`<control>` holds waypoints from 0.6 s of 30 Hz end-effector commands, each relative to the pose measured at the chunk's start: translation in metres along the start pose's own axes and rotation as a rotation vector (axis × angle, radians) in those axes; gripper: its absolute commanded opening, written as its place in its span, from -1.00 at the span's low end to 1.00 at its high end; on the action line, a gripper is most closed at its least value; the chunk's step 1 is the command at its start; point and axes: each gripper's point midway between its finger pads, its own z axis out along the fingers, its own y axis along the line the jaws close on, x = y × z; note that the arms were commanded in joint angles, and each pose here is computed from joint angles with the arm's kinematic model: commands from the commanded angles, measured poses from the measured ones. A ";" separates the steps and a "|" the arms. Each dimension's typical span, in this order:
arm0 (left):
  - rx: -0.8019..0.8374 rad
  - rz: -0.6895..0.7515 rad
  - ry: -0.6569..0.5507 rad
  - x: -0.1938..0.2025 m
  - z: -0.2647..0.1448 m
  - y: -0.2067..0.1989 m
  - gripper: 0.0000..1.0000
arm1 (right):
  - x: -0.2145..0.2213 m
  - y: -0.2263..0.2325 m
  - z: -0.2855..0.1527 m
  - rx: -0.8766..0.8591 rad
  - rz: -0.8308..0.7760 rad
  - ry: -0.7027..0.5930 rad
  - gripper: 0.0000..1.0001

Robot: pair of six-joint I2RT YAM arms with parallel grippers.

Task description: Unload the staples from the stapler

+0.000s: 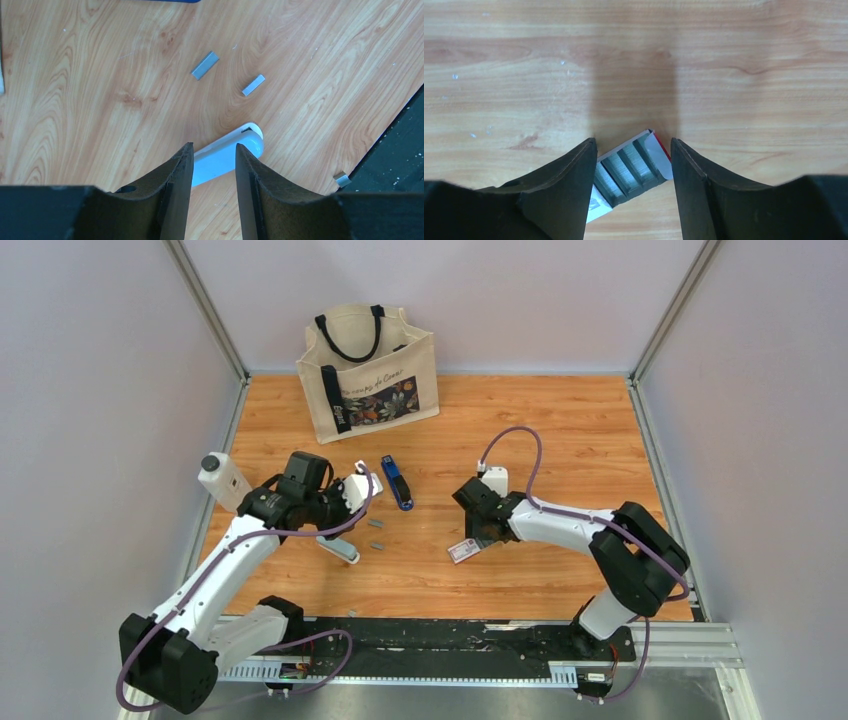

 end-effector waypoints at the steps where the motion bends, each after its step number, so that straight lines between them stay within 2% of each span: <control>1: -0.005 0.043 0.000 -0.002 -0.001 0.002 -0.10 | 0.013 0.002 -0.011 0.000 0.026 0.005 0.18; 5: 0.012 0.053 0.023 -0.008 0.007 0.005 -0.10 | 0.016 -0.003 -0.016 0.022 0.041 -0.003 0.21; 8: 0.035 0.058 0.032 -0.013 0.012 0.003 -0.10 | 0.010 -0.012 -0.021 0.048 0.052 -0.032 0.30; 18: 0.033 0.094 0.028 -0.018 0.016 0.000 -0.10 | 0.017 -0.025 -0.023 0.071 0.108 -0.020 0.26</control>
